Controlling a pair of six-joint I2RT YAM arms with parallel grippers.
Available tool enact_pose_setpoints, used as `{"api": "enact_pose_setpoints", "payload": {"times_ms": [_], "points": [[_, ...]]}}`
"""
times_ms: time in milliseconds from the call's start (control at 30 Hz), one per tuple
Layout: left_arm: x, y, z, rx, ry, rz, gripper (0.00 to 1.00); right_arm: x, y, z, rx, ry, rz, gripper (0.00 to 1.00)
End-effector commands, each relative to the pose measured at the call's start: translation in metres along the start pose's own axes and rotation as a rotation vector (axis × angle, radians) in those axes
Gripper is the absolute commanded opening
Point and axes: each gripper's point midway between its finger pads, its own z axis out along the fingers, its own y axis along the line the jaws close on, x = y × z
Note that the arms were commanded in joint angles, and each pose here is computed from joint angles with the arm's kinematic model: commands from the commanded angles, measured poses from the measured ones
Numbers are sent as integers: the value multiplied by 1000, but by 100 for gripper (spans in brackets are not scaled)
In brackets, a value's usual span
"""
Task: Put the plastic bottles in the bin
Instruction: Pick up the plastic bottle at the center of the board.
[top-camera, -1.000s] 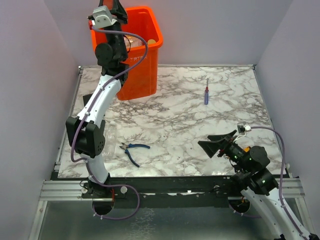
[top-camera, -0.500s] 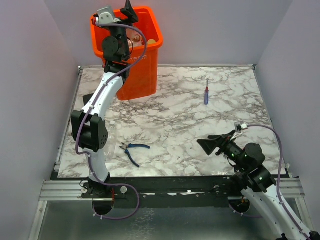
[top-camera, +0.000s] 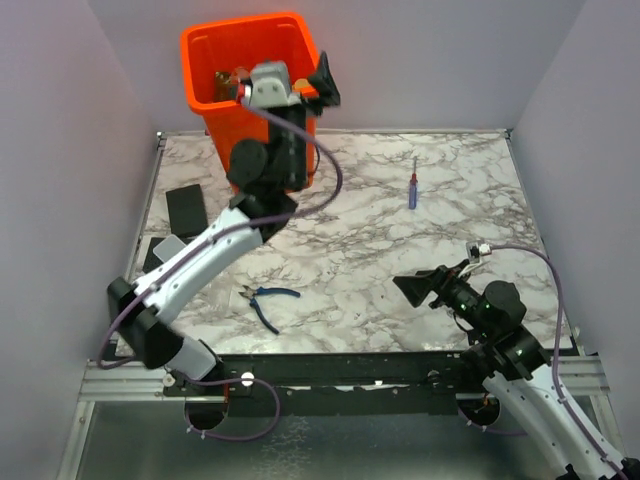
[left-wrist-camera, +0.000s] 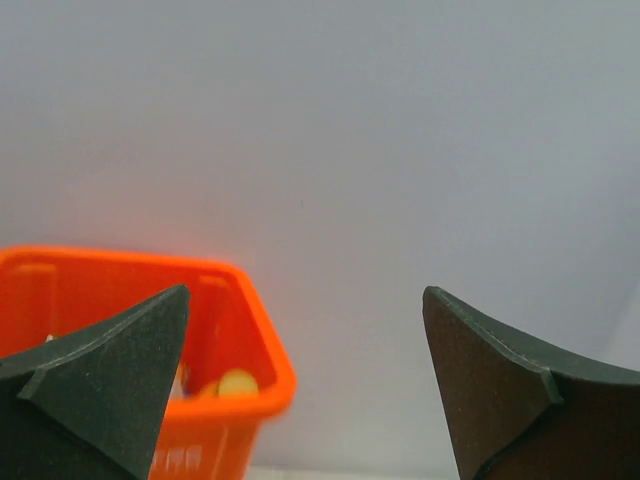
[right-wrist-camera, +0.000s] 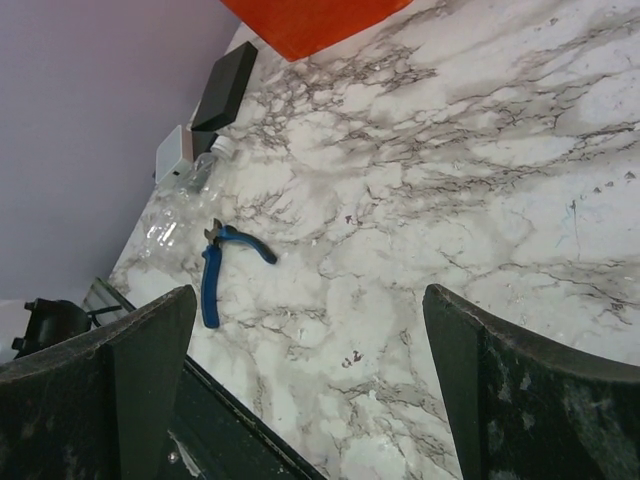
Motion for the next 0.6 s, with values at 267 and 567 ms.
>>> {"api": "enact_pose_setpoints", "payload": {"times_ms": [267,567], "points": [[61,120,-221,-316,683,163,99,12,11,10,-34,129,1,98],[183,172,-348,-299,1158,492,99,11,10,12,-35,102,44,97]]}}
